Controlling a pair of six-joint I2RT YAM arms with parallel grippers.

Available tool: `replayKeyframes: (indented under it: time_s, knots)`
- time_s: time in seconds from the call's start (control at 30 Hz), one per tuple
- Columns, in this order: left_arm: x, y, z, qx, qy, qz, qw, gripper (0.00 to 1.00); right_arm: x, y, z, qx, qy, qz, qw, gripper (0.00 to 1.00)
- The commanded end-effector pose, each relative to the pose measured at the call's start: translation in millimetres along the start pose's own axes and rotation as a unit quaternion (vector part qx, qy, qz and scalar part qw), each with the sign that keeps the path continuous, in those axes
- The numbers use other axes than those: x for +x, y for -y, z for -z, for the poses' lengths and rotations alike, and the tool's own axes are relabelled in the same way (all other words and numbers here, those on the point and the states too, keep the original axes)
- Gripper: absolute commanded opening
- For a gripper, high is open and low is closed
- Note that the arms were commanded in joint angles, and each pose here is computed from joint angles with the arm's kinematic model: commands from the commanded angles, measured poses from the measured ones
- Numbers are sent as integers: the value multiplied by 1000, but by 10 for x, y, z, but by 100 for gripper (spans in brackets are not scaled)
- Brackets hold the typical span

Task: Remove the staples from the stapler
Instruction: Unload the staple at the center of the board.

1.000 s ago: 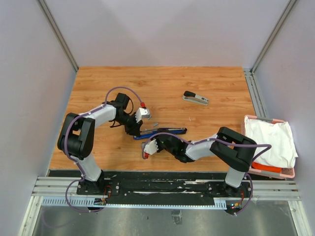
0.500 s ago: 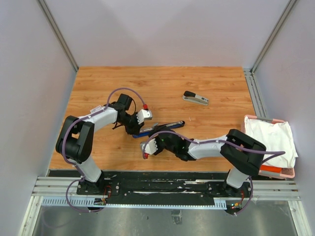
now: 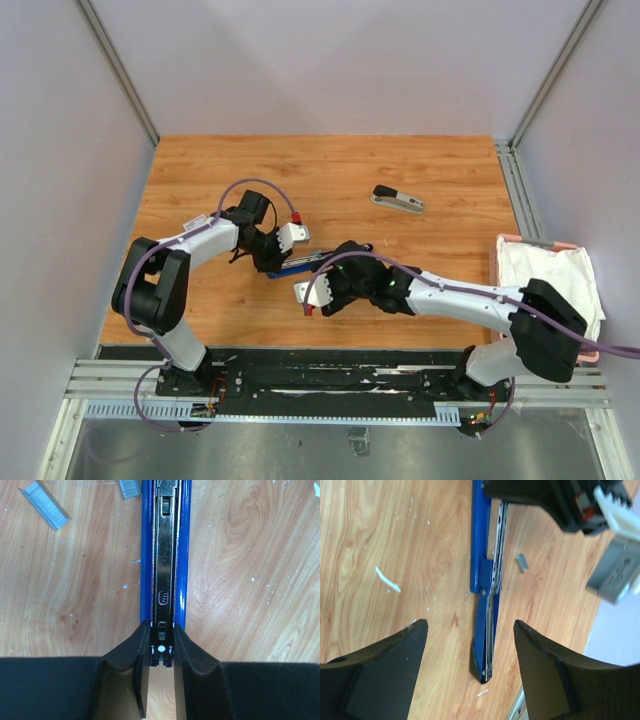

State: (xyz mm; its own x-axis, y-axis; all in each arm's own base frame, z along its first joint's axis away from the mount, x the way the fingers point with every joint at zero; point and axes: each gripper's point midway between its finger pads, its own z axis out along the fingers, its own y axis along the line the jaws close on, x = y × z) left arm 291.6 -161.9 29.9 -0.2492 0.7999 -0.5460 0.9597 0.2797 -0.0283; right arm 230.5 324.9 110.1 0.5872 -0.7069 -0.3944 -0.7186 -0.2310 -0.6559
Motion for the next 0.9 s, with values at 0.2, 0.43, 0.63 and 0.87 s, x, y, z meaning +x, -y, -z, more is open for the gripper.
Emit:
replayKeyframes:
  time_s: [0.2, 0.43, 0.63, 0.87]
  knots:
    - [-20, -131, 93, -42, -9, -17, 999, 40, 471, 303, 455, 24, -4, -138, 990, 71]
    - [-10, -241, 105, -65, -18, -20, 998, 52, 701, 498, 533, 52, -11, -193, 980, 72]
    - [-49, -90, 53, -17, -3, -35, 999, 41, 819, 582, 534, 50, -2, -244, 968, 72]
    - [-38, 44, 9, 17, -15, -68, 997, 28, 963, 761, 709, 73, 5, -284, 956, 72]
